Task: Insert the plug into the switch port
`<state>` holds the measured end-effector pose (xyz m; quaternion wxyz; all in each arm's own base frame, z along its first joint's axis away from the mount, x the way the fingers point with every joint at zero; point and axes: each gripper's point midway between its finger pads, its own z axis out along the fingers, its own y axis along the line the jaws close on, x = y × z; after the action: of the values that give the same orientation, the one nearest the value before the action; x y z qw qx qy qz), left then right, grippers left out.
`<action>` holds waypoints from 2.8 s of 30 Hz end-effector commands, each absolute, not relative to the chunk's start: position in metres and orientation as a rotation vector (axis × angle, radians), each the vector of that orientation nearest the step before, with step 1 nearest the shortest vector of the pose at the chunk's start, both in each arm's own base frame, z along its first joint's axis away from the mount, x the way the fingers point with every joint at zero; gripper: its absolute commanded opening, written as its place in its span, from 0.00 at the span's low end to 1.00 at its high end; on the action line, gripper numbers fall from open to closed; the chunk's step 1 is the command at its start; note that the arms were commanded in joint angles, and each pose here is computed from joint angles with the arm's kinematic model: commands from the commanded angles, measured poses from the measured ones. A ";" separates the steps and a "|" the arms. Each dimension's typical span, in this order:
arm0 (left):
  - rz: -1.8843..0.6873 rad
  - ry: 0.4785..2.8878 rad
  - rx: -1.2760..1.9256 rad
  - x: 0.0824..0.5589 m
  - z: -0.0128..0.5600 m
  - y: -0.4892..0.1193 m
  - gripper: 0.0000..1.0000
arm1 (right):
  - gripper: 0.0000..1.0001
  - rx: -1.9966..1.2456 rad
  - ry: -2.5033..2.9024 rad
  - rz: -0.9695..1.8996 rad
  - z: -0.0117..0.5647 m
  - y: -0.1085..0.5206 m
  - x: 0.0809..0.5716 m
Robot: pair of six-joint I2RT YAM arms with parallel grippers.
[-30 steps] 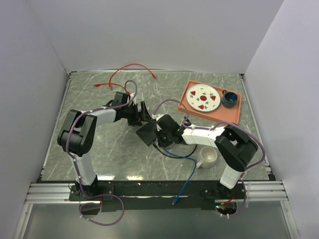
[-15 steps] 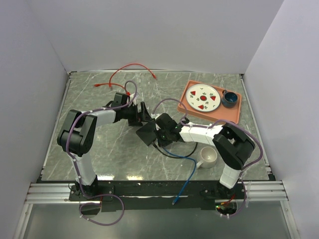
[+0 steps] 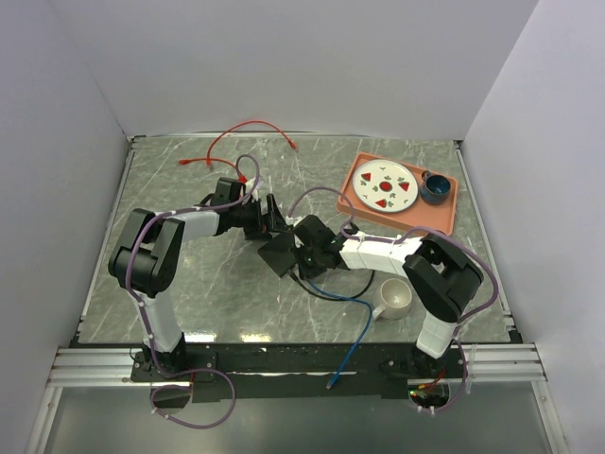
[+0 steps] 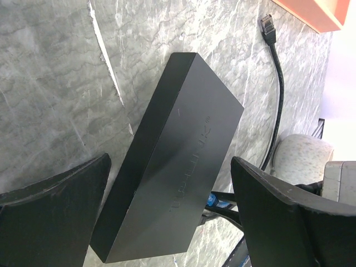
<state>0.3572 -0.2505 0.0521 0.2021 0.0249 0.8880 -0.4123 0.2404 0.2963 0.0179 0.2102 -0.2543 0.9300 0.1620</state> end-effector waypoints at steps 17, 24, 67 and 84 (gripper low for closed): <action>-1.146 2.565 0.045 0.334 0.024 -0.243 0.97 | 0.00 -0.627 2.606 0.413 0.023 0.302 0.243; -1.159 2.564 0.056 0.326 0.026 -0.244 0.98 | 0.00 -0.615 2.604 0.400 0.024 0.305 0.249; -1.312 2.662 0.225 0.263 0.008 -0.281 0.76 | 0.00 -0.576 2.421 0.450 0.042 0.313 0.270; -1.306 2.713 0.323 0.237 0.004 -0.286 0.64 | 0.00 -0.537 2.419 0.379 0.042 0.301 0.273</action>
<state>0.3360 -0.2755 0.0396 0.2475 0.0952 0.8696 -0.4165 0.2379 0.2881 0.0166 0.2253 -0.2281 0.9373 0.1365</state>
